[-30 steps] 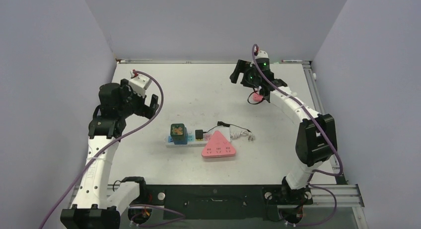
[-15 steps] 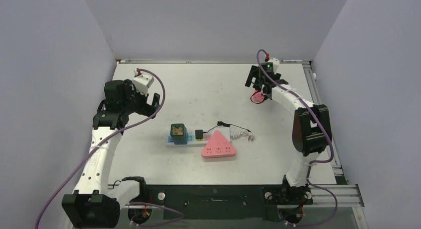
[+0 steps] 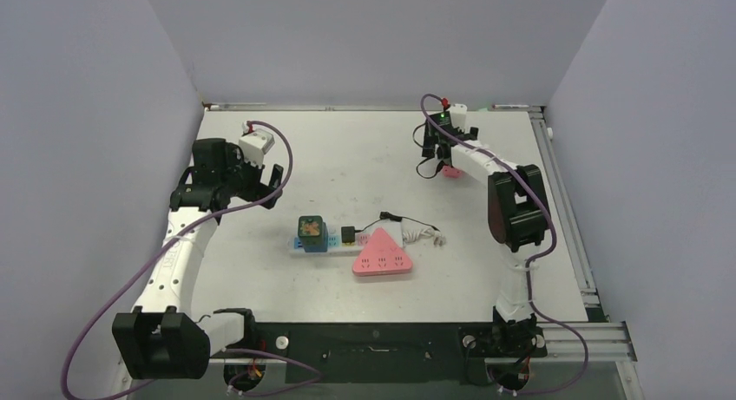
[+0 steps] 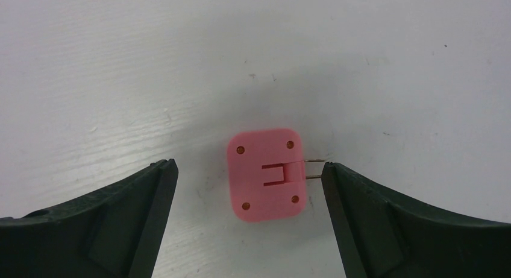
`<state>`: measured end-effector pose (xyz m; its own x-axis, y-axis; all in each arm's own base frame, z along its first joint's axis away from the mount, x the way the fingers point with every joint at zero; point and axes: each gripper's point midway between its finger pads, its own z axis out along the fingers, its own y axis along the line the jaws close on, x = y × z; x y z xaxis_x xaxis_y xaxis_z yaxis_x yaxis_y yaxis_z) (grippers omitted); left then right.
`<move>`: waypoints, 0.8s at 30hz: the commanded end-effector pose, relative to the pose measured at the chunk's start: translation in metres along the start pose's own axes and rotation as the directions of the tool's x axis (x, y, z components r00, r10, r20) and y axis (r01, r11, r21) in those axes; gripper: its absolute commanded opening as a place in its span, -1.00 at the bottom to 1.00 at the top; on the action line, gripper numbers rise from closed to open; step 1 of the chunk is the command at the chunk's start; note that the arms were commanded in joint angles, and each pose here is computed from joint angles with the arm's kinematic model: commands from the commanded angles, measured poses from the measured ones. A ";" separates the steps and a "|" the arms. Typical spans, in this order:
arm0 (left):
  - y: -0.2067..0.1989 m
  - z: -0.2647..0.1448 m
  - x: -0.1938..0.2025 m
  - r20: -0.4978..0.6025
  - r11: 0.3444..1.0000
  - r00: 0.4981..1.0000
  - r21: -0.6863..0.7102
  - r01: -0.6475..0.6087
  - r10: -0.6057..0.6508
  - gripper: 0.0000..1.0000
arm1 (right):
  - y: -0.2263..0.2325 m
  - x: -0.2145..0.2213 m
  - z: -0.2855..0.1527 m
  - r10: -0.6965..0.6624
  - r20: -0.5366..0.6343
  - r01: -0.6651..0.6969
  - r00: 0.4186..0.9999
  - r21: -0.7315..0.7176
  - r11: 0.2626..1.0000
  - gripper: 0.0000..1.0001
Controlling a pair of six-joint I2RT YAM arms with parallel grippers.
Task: Insert the plug
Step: Pick up the plug from the center of the board.
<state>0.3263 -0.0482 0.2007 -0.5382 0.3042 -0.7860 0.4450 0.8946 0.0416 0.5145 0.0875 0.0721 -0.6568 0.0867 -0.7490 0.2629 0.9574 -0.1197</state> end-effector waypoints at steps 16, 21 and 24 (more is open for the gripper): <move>0.000 -0.009 -0.020 0.044 1.000 0.999 0.006 0.003 -0.003 0.92 | -0.011 -0.004 0.051 -0.004 -0.056 0.004 0.998 0.005 1.000 0.93; 0.001 -0.012 -0.025 0.055 1.000 0.998 0.001 0.000 0.000 0.92 | -0.004 0.012 0.054 0.000 -0.100 -0.002 0.995 -0.027 1.000 0.67; 0.001 -0.012 -0.024 0.050 1.000 0.999 0.002 -0.002 0.002 0.92 | -0.002 0.024 0.051 0.009 -0.128 -0.014 0.992 -0.041 0.999 0.51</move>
<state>0.3250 -0.0491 0.2043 -0.5428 0.3005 -0.7843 0.4459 0.8944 0.0340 0.5389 0.0653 0.0284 -0.7248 0.1108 -0.6800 0.2549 0.9601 -0.1153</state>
